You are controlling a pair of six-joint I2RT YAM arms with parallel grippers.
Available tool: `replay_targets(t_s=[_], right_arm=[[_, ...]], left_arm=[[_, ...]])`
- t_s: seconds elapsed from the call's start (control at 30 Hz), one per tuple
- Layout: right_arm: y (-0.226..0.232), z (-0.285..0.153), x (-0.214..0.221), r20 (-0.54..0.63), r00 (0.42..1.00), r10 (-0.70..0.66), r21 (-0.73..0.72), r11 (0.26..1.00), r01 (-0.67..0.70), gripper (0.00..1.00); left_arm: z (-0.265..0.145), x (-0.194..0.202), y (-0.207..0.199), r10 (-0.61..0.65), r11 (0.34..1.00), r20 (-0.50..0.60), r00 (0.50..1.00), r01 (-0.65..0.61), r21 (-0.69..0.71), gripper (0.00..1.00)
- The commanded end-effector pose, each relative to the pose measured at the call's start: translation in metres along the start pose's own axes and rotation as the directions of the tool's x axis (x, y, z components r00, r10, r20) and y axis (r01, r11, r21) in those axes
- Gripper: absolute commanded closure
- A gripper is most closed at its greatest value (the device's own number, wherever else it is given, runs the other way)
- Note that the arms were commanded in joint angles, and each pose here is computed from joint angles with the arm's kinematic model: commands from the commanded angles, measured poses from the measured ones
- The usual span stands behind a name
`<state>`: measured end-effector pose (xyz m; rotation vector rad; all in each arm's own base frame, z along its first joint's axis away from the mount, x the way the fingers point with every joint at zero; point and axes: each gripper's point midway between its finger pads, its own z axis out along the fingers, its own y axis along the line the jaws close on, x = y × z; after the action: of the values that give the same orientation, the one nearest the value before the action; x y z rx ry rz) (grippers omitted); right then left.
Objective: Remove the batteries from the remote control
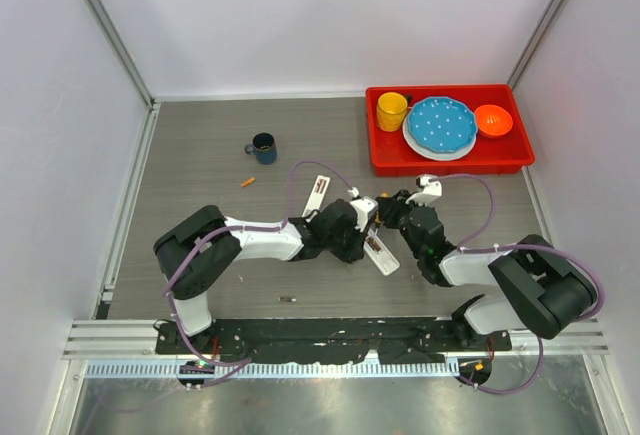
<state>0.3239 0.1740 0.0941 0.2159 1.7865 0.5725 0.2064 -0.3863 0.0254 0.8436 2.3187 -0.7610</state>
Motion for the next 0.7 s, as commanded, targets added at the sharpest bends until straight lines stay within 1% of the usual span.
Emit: replay_targets(t_s=[0.0, 0.13, 0.27, 0.5, 0.67], right_arm=[[-0.001, -0.003, -0.007, 0.051, 0.998, -0.027, 0.021, 0.999, 0.026, 0.98], [-0.002, -0.006, 0.001, 0.04, 0.998, -0.049, 0.034, 0.998, 0.048, 0.99], [0.003, -0.008, 0.008, 0.018, 0.999, -0.045, 0.015, 0.999, 0.045, 0.98], [0.011, -0.015, 0.015, -0.006, 0.998, 0.064, -0.03, 0.997, -0.064, 0.99], [0.01, -0.021, 0.012, 0.022, 0.988, 0.152, -0.039, 0.988, -0.151, 0.98]], left_arm=[[0.003, -0.005, -0.011, -0.012, 0.999, -0.002, 1.0, 0.013, 0.047, 0.82], [0.005, -0.004, -0.013, -0.018, 0.998, -0.005, 1.0, 0.019, 0.059, 0.82], [0.007, -0.004, -0.015, -0.022, 0.998, -0.011, 1.0, 0.023, 0.065, 0.83], [0.012, -0.001, -0.006, -0.037, 0.999, -0.035, 0.999, 0.038, 0.027, 0.87], [0.015, 0.003, -0.002, -0.045, 0.999, -0.056, 0.997, 0.045, 0.013, 0.89]])
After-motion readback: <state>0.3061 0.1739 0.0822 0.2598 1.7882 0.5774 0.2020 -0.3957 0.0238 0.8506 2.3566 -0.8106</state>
